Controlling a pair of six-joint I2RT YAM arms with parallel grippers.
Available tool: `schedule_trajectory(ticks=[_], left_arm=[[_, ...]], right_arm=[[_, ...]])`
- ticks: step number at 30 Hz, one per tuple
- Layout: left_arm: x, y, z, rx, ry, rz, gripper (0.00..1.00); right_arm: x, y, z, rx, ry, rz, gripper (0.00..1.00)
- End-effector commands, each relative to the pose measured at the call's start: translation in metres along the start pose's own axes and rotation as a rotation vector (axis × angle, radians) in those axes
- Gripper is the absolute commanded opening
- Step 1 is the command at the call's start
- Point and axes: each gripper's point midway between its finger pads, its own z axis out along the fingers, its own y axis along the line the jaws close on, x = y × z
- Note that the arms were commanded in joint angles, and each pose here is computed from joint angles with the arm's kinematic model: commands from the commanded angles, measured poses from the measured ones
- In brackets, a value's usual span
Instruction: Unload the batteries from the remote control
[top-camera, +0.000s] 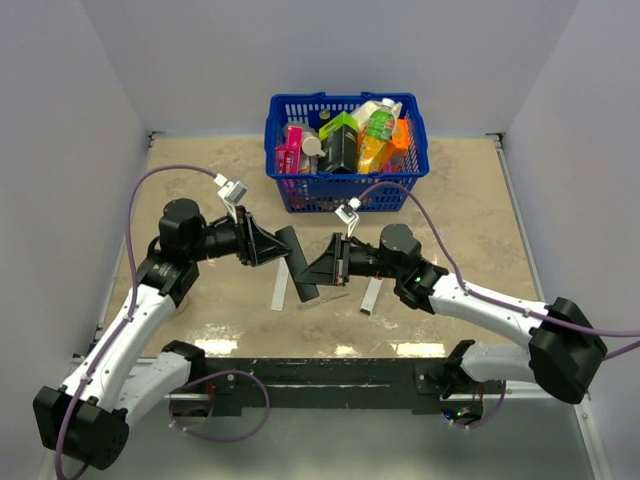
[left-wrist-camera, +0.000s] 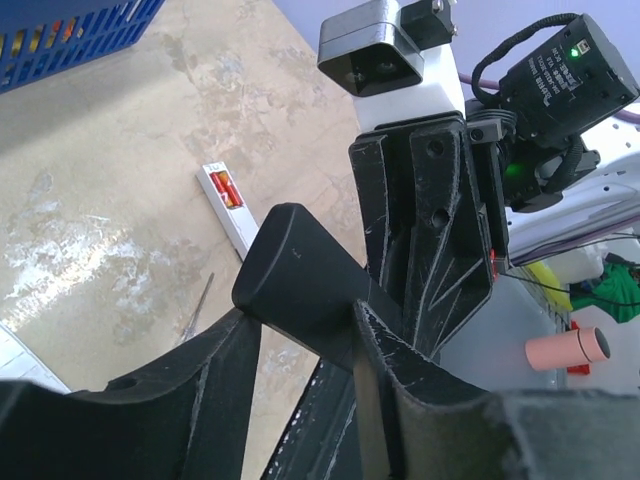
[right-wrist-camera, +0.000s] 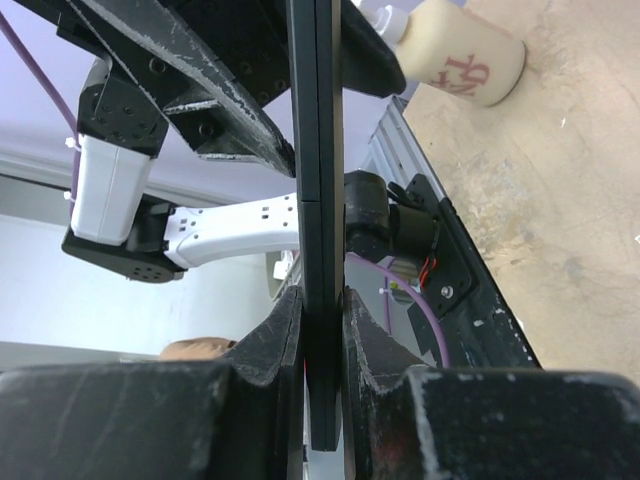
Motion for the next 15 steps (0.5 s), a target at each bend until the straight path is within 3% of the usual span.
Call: schedule_trajectory(ticks=[1,5,11,13,15], left_arm=[[-0.005,0.007,0.005,-0.011,-0.023,0.011,0.42],[-0.008,0.003,0.006,0.016,-0.039,0.01,0.33],[-0.003,0.014,0.009,-0.015,-0.041,-0.021,0.31],[-0.008,0.013,0.011,-0.003,-0.056,-0.013,0.36],[-0.009,0.009,0.012,0.029,-0.058,0.0,0.51]], right_arm=[[0.003,0.026,-0.009,-0.1,0.006,-0.051,0.0],[0.008,0.026,-0.013,-0.117,0.009,-0.039,0.0],[0.016,0.024,-0.019,-0.125,0.029,-0.031,0.0],[0.017,0.025,-0.021,-0.129,0.026,-0.031,0.0],[0.012,0.025,-0.023,-0.125,0.002,-0.024,0.0]])
